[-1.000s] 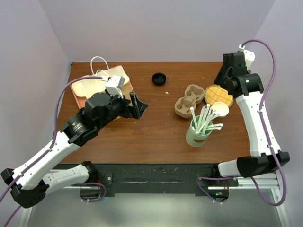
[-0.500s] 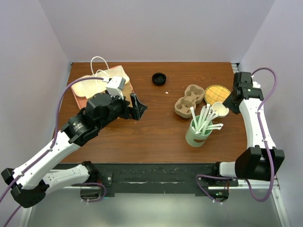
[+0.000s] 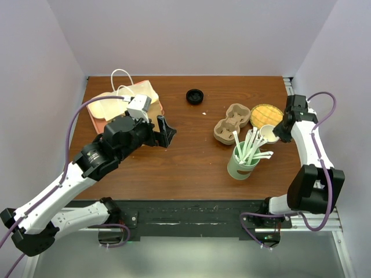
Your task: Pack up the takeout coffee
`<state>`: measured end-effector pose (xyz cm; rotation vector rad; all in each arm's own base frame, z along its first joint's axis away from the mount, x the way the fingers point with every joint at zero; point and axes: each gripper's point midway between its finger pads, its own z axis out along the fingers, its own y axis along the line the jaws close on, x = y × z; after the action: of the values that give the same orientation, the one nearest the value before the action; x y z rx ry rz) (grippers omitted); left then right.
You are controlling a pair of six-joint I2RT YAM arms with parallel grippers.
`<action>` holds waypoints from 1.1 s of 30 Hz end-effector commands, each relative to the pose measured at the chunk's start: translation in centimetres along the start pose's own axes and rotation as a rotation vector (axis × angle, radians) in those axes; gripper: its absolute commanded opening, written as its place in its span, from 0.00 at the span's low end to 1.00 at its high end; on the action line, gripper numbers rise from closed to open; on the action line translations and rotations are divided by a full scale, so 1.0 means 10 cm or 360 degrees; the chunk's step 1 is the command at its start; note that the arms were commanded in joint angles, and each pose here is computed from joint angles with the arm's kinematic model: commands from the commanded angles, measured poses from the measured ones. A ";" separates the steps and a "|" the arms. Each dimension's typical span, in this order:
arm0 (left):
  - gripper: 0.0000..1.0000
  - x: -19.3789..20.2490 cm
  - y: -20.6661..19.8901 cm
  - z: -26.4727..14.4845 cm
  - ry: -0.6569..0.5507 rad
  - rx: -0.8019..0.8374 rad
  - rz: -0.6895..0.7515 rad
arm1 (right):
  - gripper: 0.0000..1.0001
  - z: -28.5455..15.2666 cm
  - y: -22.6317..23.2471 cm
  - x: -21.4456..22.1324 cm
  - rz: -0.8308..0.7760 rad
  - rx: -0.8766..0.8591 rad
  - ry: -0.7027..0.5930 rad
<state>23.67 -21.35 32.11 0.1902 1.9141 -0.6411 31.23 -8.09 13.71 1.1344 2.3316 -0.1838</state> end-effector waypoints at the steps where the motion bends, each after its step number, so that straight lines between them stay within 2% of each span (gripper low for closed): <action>1: 1.00 -0.15 0.05 -0.08 -0.0081 -0.0037 0.0024 | 0.28 0.06 0.07 -0.09 0.0064 -0.0061 -0.0071; 16: 1.00 -0.18 0.07 -0.06 -0.0097 -0.0062 0.0027 | 0.27 0.21 0.03 -0.01 0.0055 -0.0028 -0.0045; 30: 1.00 -0.18 0.09 -0.04 -0.0100 -0.0085 0.0022 | 0.22 0.29 0.03 -0.01 0.0073 -0.0010 -0.0039; 33: 1.00 -0.19 0.09 -0.04 -0.0103 -0.0087 0.0026 | 0.19 0.28 0.04 -0.02 0.0075 -0.0016 -0.0044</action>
<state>24.07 -20.46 31.93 0.1664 1.9137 -0.5848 31.94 -8.47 11.12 1.1522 2.3297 -0.1799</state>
